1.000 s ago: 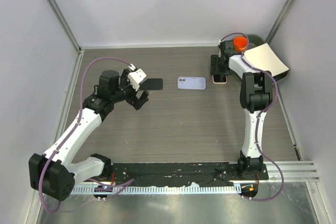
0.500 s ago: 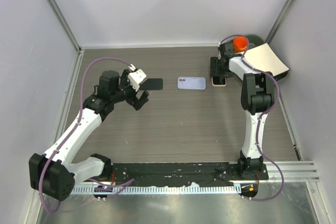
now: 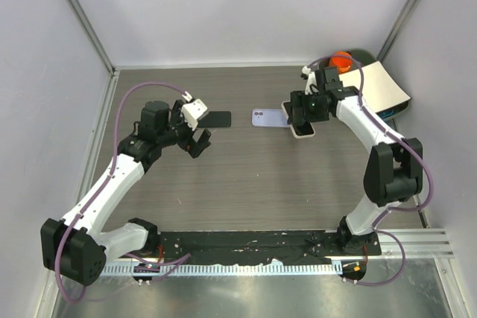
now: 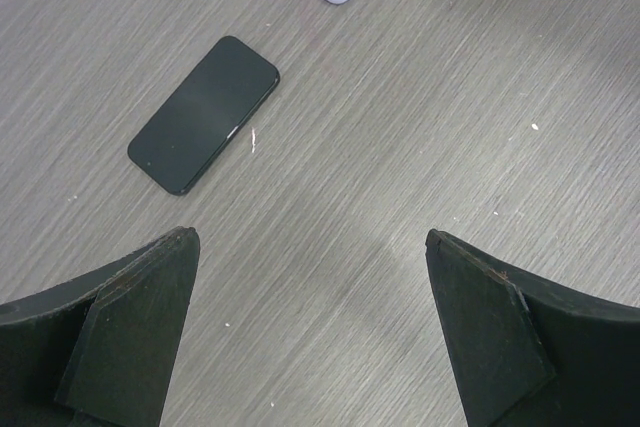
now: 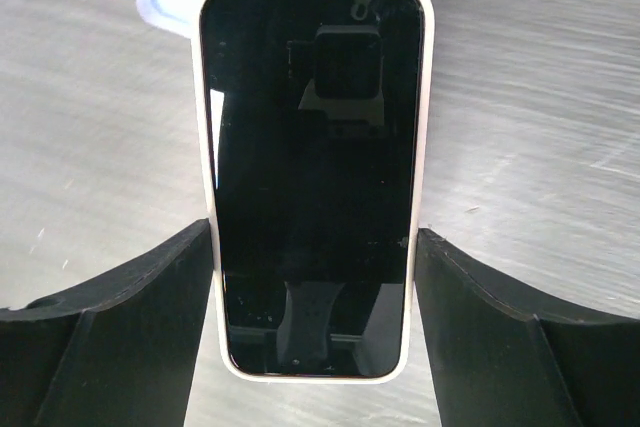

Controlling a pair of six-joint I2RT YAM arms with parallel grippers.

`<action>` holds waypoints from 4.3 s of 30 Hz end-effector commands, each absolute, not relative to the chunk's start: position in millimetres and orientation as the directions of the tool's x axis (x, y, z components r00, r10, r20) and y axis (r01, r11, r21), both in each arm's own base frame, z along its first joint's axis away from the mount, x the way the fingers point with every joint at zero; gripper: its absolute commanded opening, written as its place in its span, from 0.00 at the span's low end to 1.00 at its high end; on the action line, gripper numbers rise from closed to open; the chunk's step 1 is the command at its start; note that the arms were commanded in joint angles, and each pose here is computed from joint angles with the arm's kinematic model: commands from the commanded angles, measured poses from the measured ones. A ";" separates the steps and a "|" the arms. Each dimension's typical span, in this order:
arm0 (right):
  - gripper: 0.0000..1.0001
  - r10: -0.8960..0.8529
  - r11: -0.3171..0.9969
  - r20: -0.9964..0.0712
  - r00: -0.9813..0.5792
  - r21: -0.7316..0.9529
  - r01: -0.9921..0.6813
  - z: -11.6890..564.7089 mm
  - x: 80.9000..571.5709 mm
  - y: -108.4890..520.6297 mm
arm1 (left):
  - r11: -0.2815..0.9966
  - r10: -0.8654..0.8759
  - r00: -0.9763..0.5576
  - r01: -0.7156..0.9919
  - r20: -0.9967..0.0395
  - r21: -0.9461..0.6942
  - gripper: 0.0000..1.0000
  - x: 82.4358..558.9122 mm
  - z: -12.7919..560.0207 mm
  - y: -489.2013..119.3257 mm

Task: Take the phone out of the phone case
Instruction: Pick up the phone at the center of the board.

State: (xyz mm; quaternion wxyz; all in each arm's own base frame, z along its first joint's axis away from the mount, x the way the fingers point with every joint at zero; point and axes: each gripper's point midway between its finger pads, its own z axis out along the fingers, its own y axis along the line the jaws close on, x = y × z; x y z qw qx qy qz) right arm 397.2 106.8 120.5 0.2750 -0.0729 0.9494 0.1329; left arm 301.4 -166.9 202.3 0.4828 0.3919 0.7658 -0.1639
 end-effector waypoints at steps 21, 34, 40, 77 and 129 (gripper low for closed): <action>0.01 -0.272 0.700 -0.806 -0.526 0.209 -0.683 221.8 319.1 246.7 | 0.479 0.022 -0.552 0.738 -0.834 -0.475 1.00 287.3 235.5 -211.7; 0.01 -0.172 0.723 -0.912 -0.373 0.140 -0.677 263.5 325.0 259.8 | 0.250 -0.267 -0.673 0.643 -0.690 -0.724 1.00 337.7 273.7 -245.6; 0.01 -0.165 0.732 -0.919 -0.359 0.130 -0.669 266.0 327.1 266.9 | 0.197 -0.282 -0.683 0.646 -0.674 -0.737 1.00 347.4 280.5 -260.3; 0.01 -0.129 0.736 -0.923 -0.362 0.156 -0.659 279.0 328.0 287.0 | 0.231 -0.267 -0.699 0.622 -0.664 -0.748 0.58 356.3 260.3 -293.4; 0.83 0.056 0.424 -0.910 -0.410 0.393 -0.816 343.0 316.5 248.9 | -0.082 -0.163 -0.622 0.782 -0.766 -0.618 0.00 273.4 328.9 -290.2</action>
